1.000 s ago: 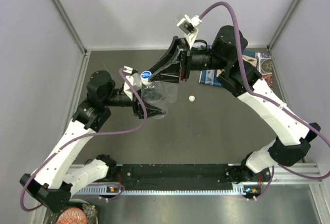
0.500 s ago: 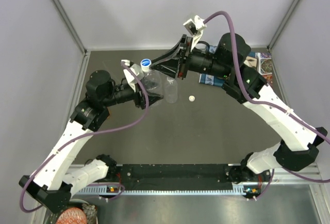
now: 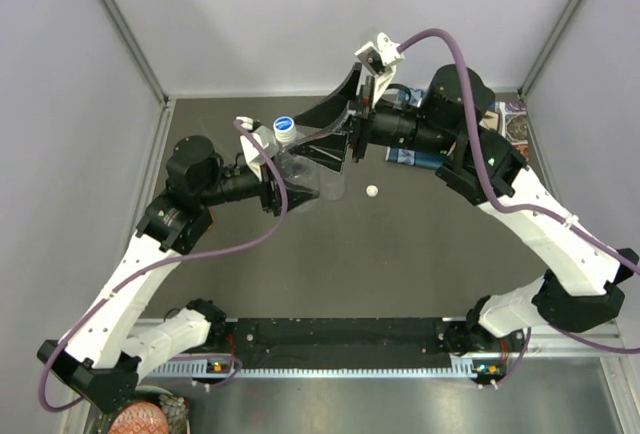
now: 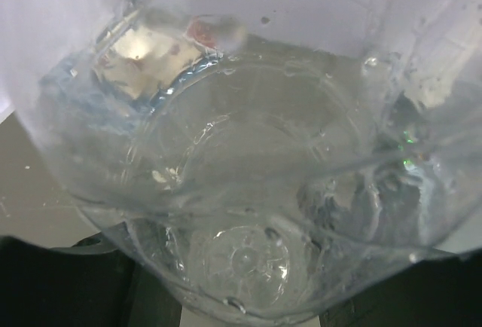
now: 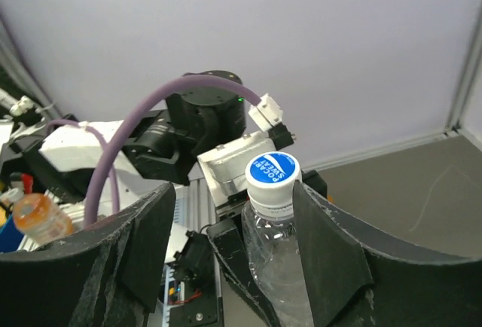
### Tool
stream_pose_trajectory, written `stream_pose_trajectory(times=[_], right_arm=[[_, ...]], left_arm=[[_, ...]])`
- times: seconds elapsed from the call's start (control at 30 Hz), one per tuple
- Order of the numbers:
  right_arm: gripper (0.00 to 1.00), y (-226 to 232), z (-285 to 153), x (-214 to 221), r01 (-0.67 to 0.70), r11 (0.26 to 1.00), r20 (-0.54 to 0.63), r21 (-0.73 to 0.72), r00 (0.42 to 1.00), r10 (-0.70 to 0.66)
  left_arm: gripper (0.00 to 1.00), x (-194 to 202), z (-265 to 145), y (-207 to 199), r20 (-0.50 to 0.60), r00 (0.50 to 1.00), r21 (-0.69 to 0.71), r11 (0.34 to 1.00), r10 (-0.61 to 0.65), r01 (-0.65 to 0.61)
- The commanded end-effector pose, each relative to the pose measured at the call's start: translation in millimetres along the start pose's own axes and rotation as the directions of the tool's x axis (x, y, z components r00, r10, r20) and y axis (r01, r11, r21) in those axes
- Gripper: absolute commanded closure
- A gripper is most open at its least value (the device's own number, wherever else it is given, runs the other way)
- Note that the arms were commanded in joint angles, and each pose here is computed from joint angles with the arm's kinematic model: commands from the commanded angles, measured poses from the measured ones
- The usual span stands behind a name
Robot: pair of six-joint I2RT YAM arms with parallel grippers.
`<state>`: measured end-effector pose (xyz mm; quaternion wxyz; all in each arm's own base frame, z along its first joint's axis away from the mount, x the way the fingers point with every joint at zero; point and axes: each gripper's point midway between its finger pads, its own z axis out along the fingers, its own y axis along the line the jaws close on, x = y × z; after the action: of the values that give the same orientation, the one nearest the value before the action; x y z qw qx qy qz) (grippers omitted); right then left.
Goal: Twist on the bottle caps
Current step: Screw the bottle cap onto the plastic bottle, then place the plastic bottle at the center of the board.
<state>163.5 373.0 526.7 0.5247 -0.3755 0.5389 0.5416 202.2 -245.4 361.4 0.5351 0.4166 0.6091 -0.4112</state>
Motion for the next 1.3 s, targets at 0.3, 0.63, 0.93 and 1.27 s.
stream_pose_trajectory(times=[0.3, 0.63, 0.93, 1.27], right_arm=[[0.37, 24.0, 7.8, -10.7, 0.009, 0.985, -0.011, -0.175, 1.000, -0.011], [0.43, 19.6, 18.4, -4.6, -0.017, 0.983, -0.031, -0.185, 0.999, 0.012], [0.73, 14.4, 20.3, -0.9, -0.021, 0.986, -0.036, -0.163, 0.999, 0.015], [1.00, -8.3, 16.8, 4.5, -0.034, 0.999, -0.009, 0.030, 0.999, 0.034]], left_arm=[[1.00, -12.4, -1.2, -21.3, 0.050, 0.999, 0.117, 0.993, 0.022, -0.028], [1.00, -12.5, 0.3, -18.6, 0.049, 0.999, 0.108, 0.994, 0.020, -0.026], [1.00, -13.0, -0.7, -18.7, 0.053, 0.998, 0.103, 0.994, 0.024, -0.029], [1.00, -6.8, -3.8, 22.8, 0.016, 1.000, -0.139, 0.990, 0.020, -0.018]])
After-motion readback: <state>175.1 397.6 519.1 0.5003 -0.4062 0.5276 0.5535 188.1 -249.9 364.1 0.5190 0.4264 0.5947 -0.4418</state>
